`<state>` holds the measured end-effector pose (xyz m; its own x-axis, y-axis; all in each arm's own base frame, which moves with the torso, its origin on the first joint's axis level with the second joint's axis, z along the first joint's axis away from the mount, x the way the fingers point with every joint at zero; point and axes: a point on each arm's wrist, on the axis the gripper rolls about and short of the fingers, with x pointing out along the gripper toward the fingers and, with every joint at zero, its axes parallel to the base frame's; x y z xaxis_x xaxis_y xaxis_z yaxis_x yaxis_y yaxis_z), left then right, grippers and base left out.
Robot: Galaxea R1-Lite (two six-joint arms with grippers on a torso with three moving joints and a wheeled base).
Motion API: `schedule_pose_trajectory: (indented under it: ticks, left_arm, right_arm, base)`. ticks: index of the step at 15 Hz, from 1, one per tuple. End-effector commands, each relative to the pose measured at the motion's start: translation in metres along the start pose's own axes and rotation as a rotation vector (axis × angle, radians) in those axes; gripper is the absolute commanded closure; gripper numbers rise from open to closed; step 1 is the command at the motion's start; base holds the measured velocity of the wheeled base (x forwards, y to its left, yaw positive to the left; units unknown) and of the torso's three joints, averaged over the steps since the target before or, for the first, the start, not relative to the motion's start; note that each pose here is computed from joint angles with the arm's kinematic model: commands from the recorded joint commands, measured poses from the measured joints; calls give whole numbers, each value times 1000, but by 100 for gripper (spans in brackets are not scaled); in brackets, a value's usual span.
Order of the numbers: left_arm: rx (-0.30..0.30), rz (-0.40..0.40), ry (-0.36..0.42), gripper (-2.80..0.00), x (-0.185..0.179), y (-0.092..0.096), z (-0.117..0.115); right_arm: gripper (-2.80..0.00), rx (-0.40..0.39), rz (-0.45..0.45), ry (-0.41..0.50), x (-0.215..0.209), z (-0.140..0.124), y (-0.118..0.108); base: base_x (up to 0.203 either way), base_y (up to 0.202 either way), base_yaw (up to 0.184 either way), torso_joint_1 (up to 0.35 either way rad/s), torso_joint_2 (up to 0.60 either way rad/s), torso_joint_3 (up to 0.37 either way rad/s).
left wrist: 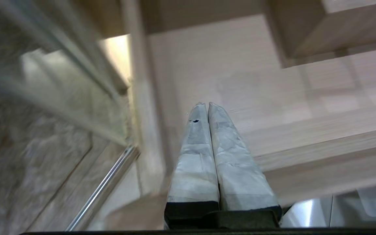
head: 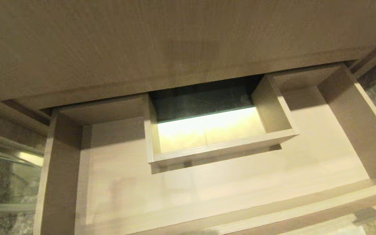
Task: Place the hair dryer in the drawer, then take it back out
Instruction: Close the drawer
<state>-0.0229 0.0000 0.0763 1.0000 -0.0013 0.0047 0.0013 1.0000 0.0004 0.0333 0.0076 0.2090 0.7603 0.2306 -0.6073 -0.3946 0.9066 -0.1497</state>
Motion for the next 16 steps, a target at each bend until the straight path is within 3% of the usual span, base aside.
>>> schedule_pose_trajectory:
  ticks: [1, 5, 8, 11, 16]
  left_arm:
    - [0, 0, 1, 0, 0, 0, 0]
    - [0, 0, 0, 0, 0, 0, 0]
    - [0, 0, 0, 0, 0, 0, 0]
    - [0, 0, 0, 0, 0, 0, 0]
    - [0, 0, 0, 0, 0, 0, 0]
  right_arm:
    - [0, -3, -2, -7, 0, 1, 0]
    - [0, -4, -6, 12, 0, 3, -1]
    - [0, 13, -48, 96, 6, 1, -4]
    - [0, 25, -186, 229, 21, 2, -12]
    - [0, 21, -190, 354, 42, 2, -21]
  base:
    - [-5, 4, -108, 3, 6, -5]
    - [-1, 0, -13, 1, 1, 1]
    - [0, 0, 0, 0, 0, 0]
    - [0, 0, 0, 0, 0, 0]
    - [0, 0, 0, 0, 0, 0]
